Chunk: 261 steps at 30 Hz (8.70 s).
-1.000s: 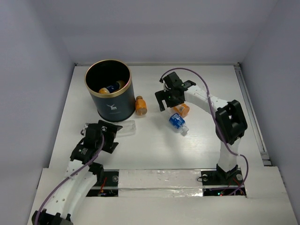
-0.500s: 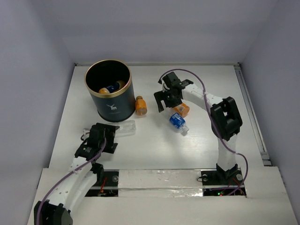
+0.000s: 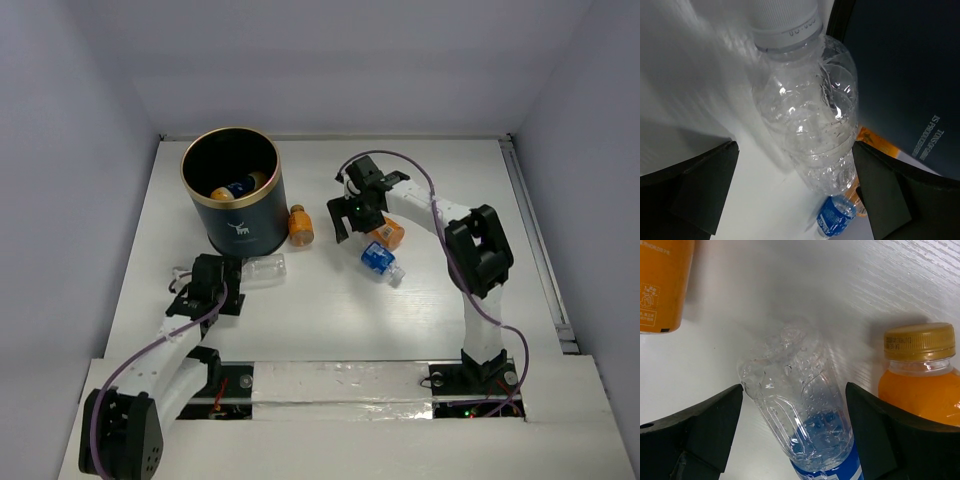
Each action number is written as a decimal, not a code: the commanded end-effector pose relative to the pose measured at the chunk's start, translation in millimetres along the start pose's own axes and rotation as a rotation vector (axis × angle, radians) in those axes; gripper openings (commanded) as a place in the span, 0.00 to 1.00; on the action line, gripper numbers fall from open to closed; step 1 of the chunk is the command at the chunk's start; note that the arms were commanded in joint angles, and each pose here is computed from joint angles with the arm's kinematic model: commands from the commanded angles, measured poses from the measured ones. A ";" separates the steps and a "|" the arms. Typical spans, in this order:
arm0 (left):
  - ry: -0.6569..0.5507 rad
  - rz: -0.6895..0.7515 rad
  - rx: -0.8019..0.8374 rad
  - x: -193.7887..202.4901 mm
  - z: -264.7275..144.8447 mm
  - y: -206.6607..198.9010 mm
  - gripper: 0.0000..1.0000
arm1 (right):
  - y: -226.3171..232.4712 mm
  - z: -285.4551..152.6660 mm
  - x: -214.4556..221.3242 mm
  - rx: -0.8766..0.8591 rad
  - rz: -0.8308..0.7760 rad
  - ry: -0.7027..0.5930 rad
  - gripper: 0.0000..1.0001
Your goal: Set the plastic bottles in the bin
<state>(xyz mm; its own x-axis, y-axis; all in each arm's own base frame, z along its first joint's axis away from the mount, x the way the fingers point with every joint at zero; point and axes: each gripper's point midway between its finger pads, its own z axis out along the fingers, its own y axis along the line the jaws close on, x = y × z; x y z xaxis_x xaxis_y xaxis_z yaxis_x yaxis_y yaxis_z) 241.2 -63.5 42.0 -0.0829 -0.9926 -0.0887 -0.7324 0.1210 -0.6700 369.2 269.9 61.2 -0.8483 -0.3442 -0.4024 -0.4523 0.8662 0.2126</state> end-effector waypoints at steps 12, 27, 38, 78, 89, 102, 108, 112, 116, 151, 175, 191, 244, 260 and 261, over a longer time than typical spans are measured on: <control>-0.075 0.048 0.015 -17.6 7.1 -5.9 0.74 | 10.6 9.6 -1.1 -0.073 0.033 -0.016 0.68; -0.061 0.259 0.131 -18.6 -28.6 -44.6 0.50 | 49.3 -76.2 -29.2 -0.216 0.052 -0.211 0.51; -0.035 0.367 0.336 -15.0 -105.2 -86.0 0.43 | 157.8 -299.4 -111.8 -0.678 -0.056 -0.641 0.50; -0.587 0.711 0.725 -86.3 -296.7 -323.0 0.42 | 196.0 -238.1 -284.1 -0.465 0.382 -1.072 0.88; -0.700 0.865 0.595 -96.0 -234.1 -361.7 0.42 | 194.8 -322.0 -257.8 -0.475 0.262 -1.160 0.69; -0.716 1.142 0.412 -83.4 -146.4 -349.4 0.44 | 118.5 -298.3 -149.3 -0.296 0.250 -1.090 0.26; -0.614 1.254 0.317 -66.8 -87.7 -321.4 0.52 | 109.0 -285.4 -120.2 -0.287 0.273 -1.043 0.26; -0.604 1.233 0.300 -67.5 -84.2 -313.3 0.78 | 108.1 -289.6 -113.7 -0.286 0.268 -1.036 0.30; -0.612 1.205 0.352 -68.0 -112.2 -327.7 0.99 | 99.8 -287.6 -106.9 -0.234 0.255 -1.023 0.40; 0.000 1.381 0.287 164.3 -58.3 -161.9 0.95 | -63.5 -105.8 -19.8 0.025 0.193 -0.242 0.96; -0.060 1.344 0.075 138.6 19.6 -167.2 0.99 | -78.2 -22.3 17.8 0.012 0.242 -0.016 0.72; -0.175 1.432 -0.100 120.3 69.5 -142.0 0.99 | -54.4 -68.0 9.5 -0.062 0.279 -0.195 0.56; -0.345 1.056 0.244 -81.9 -77.5 -278.7 0.86 | 98.5 -218.3 -40.5 -0.352 0.114 -0.558 0.55; -0.387 0.977 0.387 -79.0 -140.2 -276.4 0.99 | 265.8 -310.2 -170.6 -0.703 -0.069 -0.788 0.55; -0.398 0.958 0.410 -79.4 -150.0 -279.7 0.99 | 278.7 -321.9 -175.5 -0.746 -0.063 -0.811 0.55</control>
<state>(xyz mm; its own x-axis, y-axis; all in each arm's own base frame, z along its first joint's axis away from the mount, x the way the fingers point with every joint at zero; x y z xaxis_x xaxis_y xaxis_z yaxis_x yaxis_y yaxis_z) 364.6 -19.5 310.6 -0.3190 -0.3755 -0.8702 -0.2269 0.9217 -0.3145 305.1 431.8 458.9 -0.5050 0.1514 -0.8497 -0.7571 0.3950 0.5204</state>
